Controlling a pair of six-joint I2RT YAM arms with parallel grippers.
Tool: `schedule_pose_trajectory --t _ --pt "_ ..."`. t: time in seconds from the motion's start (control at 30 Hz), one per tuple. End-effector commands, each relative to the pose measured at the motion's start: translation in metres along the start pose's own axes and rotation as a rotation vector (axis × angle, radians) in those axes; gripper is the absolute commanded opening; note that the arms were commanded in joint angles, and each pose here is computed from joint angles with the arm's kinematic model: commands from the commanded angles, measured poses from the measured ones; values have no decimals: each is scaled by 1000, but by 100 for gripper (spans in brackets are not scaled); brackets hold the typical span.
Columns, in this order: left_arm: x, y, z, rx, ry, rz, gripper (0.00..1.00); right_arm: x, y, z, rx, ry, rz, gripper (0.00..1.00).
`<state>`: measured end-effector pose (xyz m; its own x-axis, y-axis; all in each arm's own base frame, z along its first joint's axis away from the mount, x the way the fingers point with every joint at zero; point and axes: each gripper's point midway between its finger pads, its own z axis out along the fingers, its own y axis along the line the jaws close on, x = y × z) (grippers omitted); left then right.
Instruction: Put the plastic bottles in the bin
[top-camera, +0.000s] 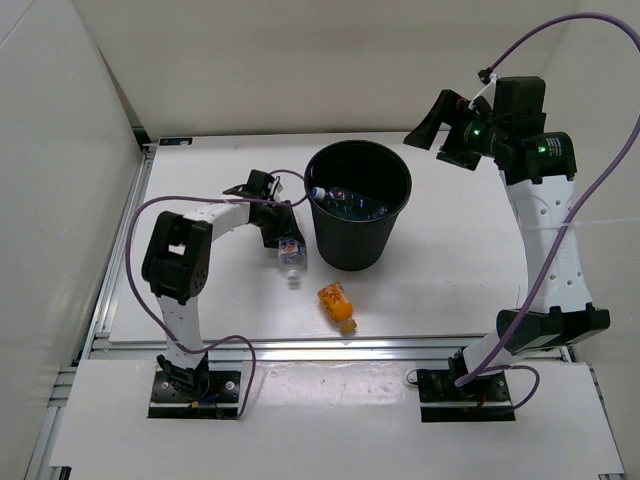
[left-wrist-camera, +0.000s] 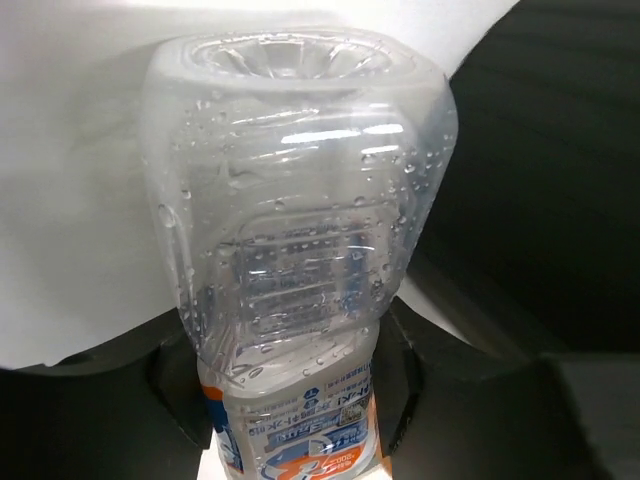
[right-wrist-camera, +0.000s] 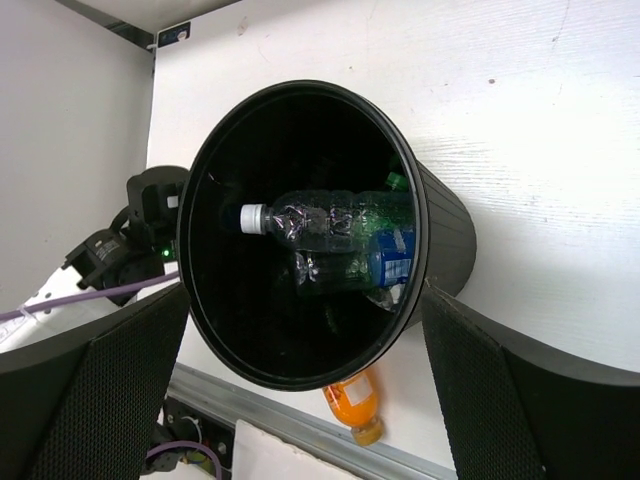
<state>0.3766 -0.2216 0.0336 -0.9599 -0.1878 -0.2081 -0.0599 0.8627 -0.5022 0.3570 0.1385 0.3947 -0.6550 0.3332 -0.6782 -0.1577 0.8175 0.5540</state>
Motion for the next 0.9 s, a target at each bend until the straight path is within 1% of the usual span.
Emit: schedule_pose_trajectory --t 0.0,0.03,0.07,0.1,0.13,0.17,0.2,0.23,0.33,0.37,0.43,0.47,0.5,0.53,0.57,0.6,0.63,0.67,0.7,0.73,0.77,0.8,0.83,0.87 --pt "1 21 -28 -78 -58 -41 44 -1 8 -11 -42 -14 -21 100" --pt "-2 26 -39 -88 -91 -61 44 -1 8 -11 -42 -14 -21 100" --pt "-18 14 -69 -63 -183 -69 44 1 7 -9 -37 -5 -8 100" --pt "-26 15 -86 -71 -234 -87 44 1 7 -9 -37 -5 -8 100" --pt "-48 17 -112 -90 -333 -109 46 2 8 -9 -45 -1 -8 100" --pt "-65 3 -148 -58 -436 -93 47 4 6 -7 -41 8 -4 100" --pt "-73 -2 -167 -56 -474 -106 48 5 5 -5 -41 8 5 100" --pt "-100 -24 -207 -22 -580 -88 48 5 3 -2 -37 16 8 100" --pt "-129 -62 -264 41 -703 -52 48 8 2 1 -32 25 22 100" --pt "-143 -96 -292 128 -753 -4 49 8 0 4 -28 32 25 100" --pt "-153 -135 -315 216 -794 55 51 7 -2 4 -22 27 48 100" --pt "-151 -183 -349 341 -832 138 56 7 -4 7 -18 35 51 100" --pt "-159 -199 -333 373 -795 163 57 6 -5 7 -9 31 62 100" --pt "-159 -217 -333 422 -780 199 58 6 -5 7 -9 31 62 100" --pt "-144 -246 -326 503 -721 260 60 2 -7 7 -6 17 74 100" --pt "-148 -264 -313 540 -696 290 60 4 -11 9 7 19 78 100" --pt "-141 -276 -302 567 -659 313 61 2 -14 8 13 14 82 100" --pt "-121 -297 -288 614 -593 344 63 2 -14 8 13 14 82 100" --pt "-117 -304 -268 614 -556 350 63 -3 -13 2 11 -6 80 100" --pt "-106 -313 -265 624 -543 382 68 -4 -14 2 19 -11 80 100" --pt "-85 -327 -248 634 -496 424 72 -7 -16 -3 23 -27 82 100" --pt "-76 -334 -245 640 -489 460 80 -9 -19 -4 30 -33 87 100" --pt "-69 -329 -228 614 -461 489 93 -11 -18 -8 32 -47 83 100" --pt "-65 -324 -217 605 -430 495 100 -10 -21 -11 38 -52 87 100"
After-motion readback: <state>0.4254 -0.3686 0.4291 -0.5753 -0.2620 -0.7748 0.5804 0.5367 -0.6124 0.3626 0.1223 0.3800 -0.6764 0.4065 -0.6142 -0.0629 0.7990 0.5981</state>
